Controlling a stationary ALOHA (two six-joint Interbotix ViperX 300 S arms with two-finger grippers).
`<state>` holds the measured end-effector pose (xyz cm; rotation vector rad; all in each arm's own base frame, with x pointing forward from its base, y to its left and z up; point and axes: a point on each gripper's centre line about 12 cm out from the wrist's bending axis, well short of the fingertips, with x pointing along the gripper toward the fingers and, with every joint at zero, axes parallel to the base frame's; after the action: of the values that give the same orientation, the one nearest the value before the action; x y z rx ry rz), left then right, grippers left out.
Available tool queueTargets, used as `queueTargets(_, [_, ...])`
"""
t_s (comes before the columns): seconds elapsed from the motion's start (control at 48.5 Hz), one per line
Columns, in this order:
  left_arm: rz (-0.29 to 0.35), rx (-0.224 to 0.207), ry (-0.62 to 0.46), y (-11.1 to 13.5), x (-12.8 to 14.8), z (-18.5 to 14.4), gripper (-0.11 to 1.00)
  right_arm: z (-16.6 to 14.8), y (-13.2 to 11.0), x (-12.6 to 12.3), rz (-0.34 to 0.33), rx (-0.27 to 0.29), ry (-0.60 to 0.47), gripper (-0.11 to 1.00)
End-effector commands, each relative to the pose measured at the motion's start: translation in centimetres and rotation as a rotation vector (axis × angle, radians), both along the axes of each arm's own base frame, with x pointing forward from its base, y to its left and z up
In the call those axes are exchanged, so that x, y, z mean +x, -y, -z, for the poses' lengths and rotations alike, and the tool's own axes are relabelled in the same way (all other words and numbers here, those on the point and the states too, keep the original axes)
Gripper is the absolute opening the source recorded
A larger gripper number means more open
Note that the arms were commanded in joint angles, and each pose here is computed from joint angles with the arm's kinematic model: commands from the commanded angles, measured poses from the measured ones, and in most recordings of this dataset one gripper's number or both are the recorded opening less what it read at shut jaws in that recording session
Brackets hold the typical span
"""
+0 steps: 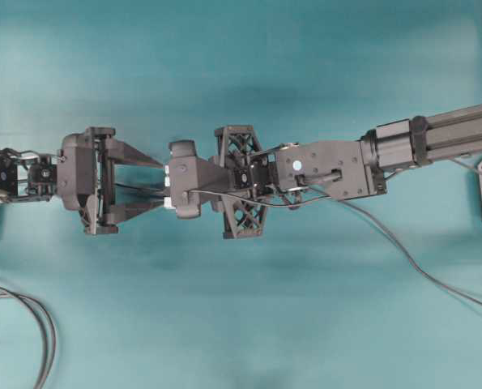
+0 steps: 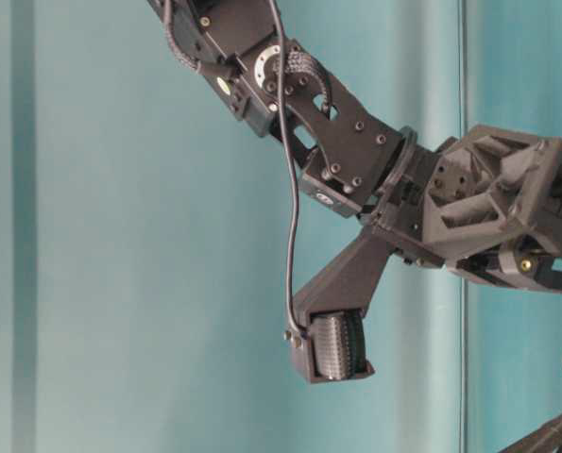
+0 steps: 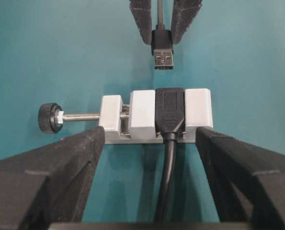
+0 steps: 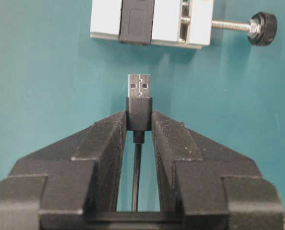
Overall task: Insert the USB cable into the female connector supported by the left arm.
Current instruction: 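Grip the white clamp with the left gripper and align plug with socket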
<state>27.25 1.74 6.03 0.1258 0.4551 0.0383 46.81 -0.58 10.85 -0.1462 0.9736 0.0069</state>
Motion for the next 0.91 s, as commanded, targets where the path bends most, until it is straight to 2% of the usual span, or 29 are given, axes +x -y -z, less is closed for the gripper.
queueTargets(0.0, [-0.007,-0.012,0.015,-0.06,0.30,-0.29,0.84,-1.68,0.13,1.02,-0.002,-0.002,0.058,0.21])
queueTargets(0.391, [-0.019,-0.017,0.010,-0.18,0.59,-0.32,0.84,-1.62,0.13,1.92,0.002,0.000,0.068,0.21])
queueTargets(0.639, [-0.035,-0.020,0.000,-0.38,0.56,-0.19,0.84,-1.62,-0.02,1.92,0.044,0.033,0.071,0.21])
queueTargets(0.886, [-0.033,-0.020,-0.008,-0.33,0.53,-0.11,0.84,-1.57,-0.46,1.88,0.036,0.034,0.069,0.21])
